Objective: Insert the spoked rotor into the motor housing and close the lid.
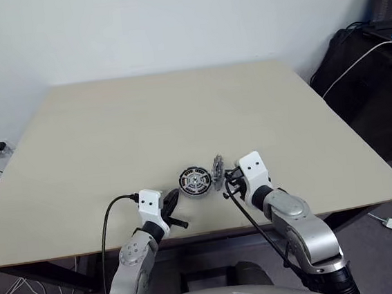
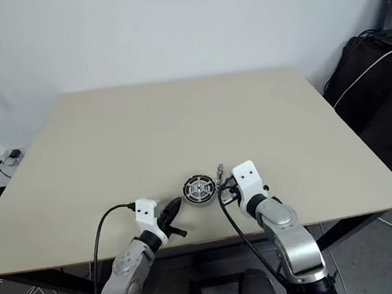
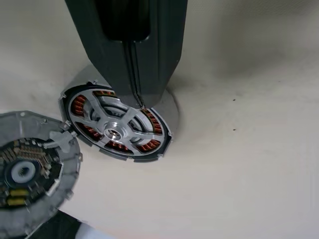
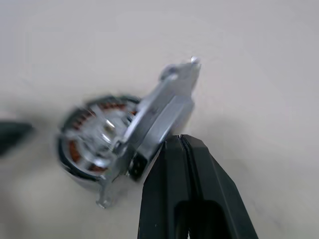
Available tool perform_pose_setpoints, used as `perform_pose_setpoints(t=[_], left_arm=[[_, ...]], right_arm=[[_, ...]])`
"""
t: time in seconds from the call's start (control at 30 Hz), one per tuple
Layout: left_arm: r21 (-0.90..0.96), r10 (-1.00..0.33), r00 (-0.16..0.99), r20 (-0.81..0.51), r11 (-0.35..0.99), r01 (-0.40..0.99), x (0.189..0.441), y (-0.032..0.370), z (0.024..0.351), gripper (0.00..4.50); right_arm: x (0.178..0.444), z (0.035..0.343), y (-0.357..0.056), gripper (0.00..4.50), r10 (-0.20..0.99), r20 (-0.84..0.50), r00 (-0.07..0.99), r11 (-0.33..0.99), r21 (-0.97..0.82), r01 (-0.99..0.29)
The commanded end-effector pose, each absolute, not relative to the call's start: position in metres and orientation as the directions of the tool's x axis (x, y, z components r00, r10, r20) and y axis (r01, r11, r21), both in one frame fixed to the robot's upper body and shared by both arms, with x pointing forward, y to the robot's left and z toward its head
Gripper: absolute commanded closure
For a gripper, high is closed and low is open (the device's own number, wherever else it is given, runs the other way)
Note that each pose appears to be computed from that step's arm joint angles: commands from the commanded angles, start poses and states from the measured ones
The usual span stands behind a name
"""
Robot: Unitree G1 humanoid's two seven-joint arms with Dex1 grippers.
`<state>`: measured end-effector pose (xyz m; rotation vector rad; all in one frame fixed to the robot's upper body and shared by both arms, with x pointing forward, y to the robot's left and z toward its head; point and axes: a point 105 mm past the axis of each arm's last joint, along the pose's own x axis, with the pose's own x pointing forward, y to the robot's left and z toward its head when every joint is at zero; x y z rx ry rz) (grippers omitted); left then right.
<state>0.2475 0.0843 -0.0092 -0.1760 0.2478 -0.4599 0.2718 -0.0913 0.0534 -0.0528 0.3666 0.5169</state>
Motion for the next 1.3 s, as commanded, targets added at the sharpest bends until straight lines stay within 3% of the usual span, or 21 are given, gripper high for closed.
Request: perform_pose_setpoints(t=[0.03,0.6,0.7,0.83,0.93,1.3], left_arm=[[-0.187,-0.447,0.880,-0.160,0.889,0.417,0.251,0.086,0.000,4.50],[-0.076,-0.441,0.891,-0.111,0.897,0.435,0.253,0.086,0.001,4.50],[-0.077,-0.442,0.891,-0.108,0.897,0.435,0.253,0.087,0.002,4.50],[-0.082,-0.443,0.890,-0.106,0.896,0.436,0.253,0.087,0.002,4.50],[-0.085,-0.448,0.888,-0.106,0.894,0.441,0.253,0.086,0.002,4.50],[-0.091,-0.449,0.888,-0.104,0.893,0.441,0.252,0.087,0.003,4.50]], right_arm=[[0.272,0.072,-0.071,4.46,0.565,-0.284,0.775,0.818,0.067,-0.571],[0.290,0.012,-0.057,4.46,0.569,-0.433,0.699,0.809,0.145,-0.569],[0.290,0.014,-0.057,4.46,0.575,-0.418,0.703,0.805,0.137,-0.577],[0.290,0.040,-0.059,4.46,0.637,-0.303,0.708,0.764,0.128,-0.633],[0.290,0.045,-0.062,3.89,0.665,-0.284,0.691,0.736,0.094,-0.670],[0.300,0.036,-0.066,0.26,0.729,-0.332,0.599,0.651,0.065,-0.757]])
